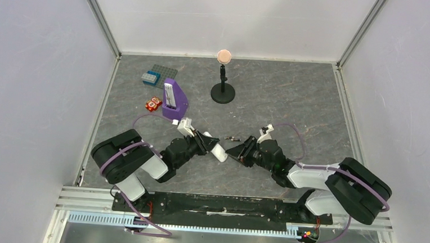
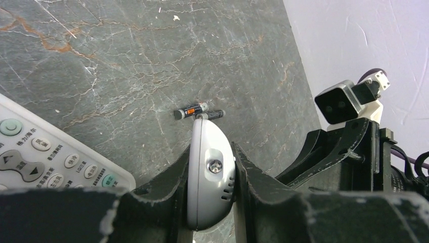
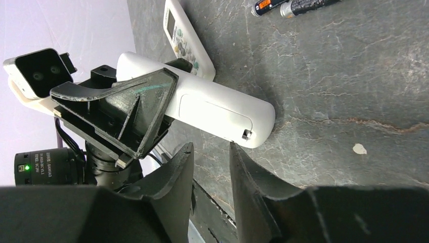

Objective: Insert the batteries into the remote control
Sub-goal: Remove the battery cover from the remote control.

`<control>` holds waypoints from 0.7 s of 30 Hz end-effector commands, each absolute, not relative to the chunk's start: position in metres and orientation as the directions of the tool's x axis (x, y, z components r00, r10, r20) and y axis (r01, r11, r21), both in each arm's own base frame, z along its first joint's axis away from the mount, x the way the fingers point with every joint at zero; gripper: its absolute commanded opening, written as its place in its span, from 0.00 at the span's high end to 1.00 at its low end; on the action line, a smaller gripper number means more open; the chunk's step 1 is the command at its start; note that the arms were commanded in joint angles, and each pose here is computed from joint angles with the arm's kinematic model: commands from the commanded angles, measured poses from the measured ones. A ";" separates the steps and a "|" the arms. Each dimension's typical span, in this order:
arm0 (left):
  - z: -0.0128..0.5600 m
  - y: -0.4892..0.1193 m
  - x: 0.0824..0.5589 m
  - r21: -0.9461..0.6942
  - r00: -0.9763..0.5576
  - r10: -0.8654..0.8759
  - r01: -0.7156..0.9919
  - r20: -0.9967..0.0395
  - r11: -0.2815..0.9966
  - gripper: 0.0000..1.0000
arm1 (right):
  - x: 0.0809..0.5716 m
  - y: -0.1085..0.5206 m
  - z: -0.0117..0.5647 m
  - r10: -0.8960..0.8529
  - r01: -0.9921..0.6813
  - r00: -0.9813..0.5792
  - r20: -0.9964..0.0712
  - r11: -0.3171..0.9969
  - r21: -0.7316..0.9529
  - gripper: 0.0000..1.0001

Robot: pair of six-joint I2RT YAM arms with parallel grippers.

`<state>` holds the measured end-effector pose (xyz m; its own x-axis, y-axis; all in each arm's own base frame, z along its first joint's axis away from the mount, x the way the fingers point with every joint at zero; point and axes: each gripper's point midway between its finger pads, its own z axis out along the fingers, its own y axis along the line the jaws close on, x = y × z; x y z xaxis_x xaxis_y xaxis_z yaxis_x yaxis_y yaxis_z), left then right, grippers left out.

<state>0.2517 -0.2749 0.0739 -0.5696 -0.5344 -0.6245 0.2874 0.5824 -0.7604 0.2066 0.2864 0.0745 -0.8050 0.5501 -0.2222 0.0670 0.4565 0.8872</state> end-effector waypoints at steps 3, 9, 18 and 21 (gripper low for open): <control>0.083 -0.273 0.257 -0.770 -0.519 -0.578 0.317 -0.630 0.554 0.98 | 0.209 0.293 0.079 0.549 0.057 -0.810 -0.205 0.423 0.905 0.65; 0.080 -0.270 0.255 -0.776 -0.523 -0.583 0.307 -0.621 0.551 0.98 | 0.206 0.294 0.071 0.538 0.071 -0.821 -0.190 0.428 0.901 0.65; 0.078 -0.269 0.253 -0.773 -0.528 -0.577 0.307 -0.624 0.556 0.98 | 0.206 0.301 0.064 0.522 0.091 -0.837 -0.162 0.424 0.901 0.75; 0.078 -0.269 0.253 -0.773 -0.529 -0.576 0.307 -0.624 0.555 0.98 | 0.205 0.302 0.061 0.520 0.098 -0.841 -0.152 0.423 0.901 0.76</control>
